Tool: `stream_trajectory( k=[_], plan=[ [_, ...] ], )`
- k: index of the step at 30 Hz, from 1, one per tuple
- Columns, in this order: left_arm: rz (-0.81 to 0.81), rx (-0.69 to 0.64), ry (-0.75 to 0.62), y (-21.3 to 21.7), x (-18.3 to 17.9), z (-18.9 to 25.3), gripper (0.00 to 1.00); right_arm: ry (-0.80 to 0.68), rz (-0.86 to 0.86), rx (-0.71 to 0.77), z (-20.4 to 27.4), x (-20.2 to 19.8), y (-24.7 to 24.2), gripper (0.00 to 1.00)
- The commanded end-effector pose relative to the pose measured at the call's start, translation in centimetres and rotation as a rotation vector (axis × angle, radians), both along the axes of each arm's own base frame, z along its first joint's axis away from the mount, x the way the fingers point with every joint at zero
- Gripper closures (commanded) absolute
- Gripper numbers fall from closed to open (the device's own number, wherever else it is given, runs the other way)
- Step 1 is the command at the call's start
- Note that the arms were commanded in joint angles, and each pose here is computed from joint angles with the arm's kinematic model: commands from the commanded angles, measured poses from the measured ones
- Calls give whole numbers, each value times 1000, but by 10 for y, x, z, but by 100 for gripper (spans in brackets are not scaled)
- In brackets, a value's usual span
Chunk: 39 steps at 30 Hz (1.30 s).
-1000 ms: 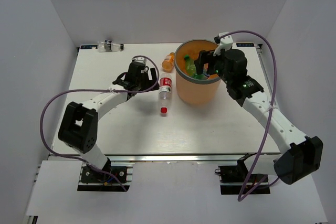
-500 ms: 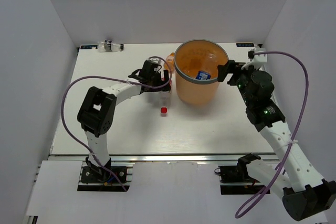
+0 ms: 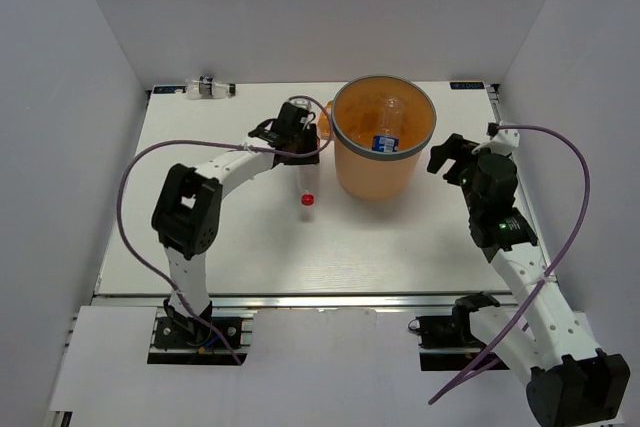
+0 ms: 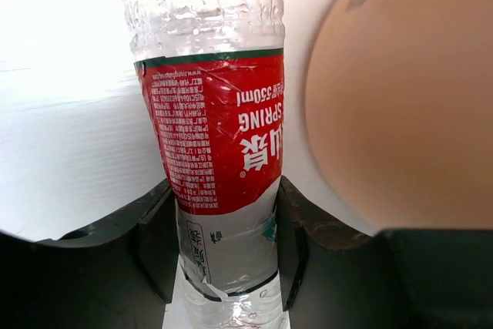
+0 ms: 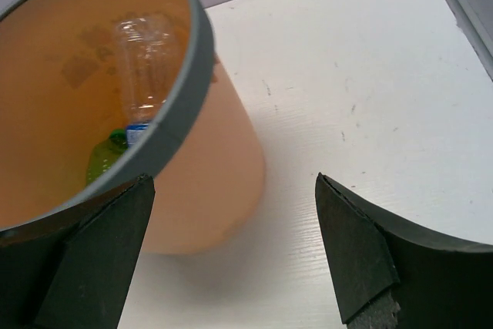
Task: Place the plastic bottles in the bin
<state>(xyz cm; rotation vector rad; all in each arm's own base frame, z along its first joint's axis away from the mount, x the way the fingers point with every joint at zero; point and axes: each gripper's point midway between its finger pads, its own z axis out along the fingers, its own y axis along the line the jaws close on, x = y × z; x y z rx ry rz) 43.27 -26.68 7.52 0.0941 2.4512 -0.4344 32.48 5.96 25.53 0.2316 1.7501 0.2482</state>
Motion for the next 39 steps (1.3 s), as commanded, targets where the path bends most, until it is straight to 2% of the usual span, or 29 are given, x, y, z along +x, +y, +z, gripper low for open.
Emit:
stream_trajectory(
  k=[1,2,3,7,9,12,15,18,19,20,24,27,29,35,36,39],
  plan=[
    [127,7,-241,30,14,119,55,-35,-57,51,5,3,-13,11],
    [178,25,-290,42,16,137,55,-24,-68,64,0,2,-16,11],
    [198,-7,-359,48,13,172,55,-21,-85,71,-2,3,-23,11],
    [236,-111,-504,52,9,257,55,-28,-73,90,-5,2,-27,11],
    [138,-228,-583,31,6,300,55,-23,-80,93,-9,1,-31,11],
    [-48,-363,-640,-8,-3,338,53,-30,-72,98,-8,0,-33,11],
    [-147,-387,-615,-41,1,333,50,-30,-73,95,-8,-1,-35,11],
    [-182,-368,-603,-65,13,328,49,-29,-78,90,-8,-2,-37,11],
    [-193,-372,-628,-69,15,340,47,-29,-80,90,-9,-3,-37,11],
    [-207,-356,-606,-78,21,326,41,-29,-80,90,-9,-3,-38,11],
    [-283,-324,-622,-92,23,323,18,-25,-86,82,-12,-1,-40,10],
    [-342,-291,-636,-95,21,324,12,-8,-84,82,-16,2,-41,11],
    [-351,-256,-654,-91,22,324,2,-3,-86,82,-18,3,-41,11],
    [-251,-111,-696,-64,37,318,2,9,-96,78,-21,4,-46,11],
    [-201,-61,-694,-51,46,311,2,10,-100,74,-21,4,-47,11],
    [-165,-35,-673,-27,66,296,2,16,-83,72,-21,4,-45,11]
  ],
)
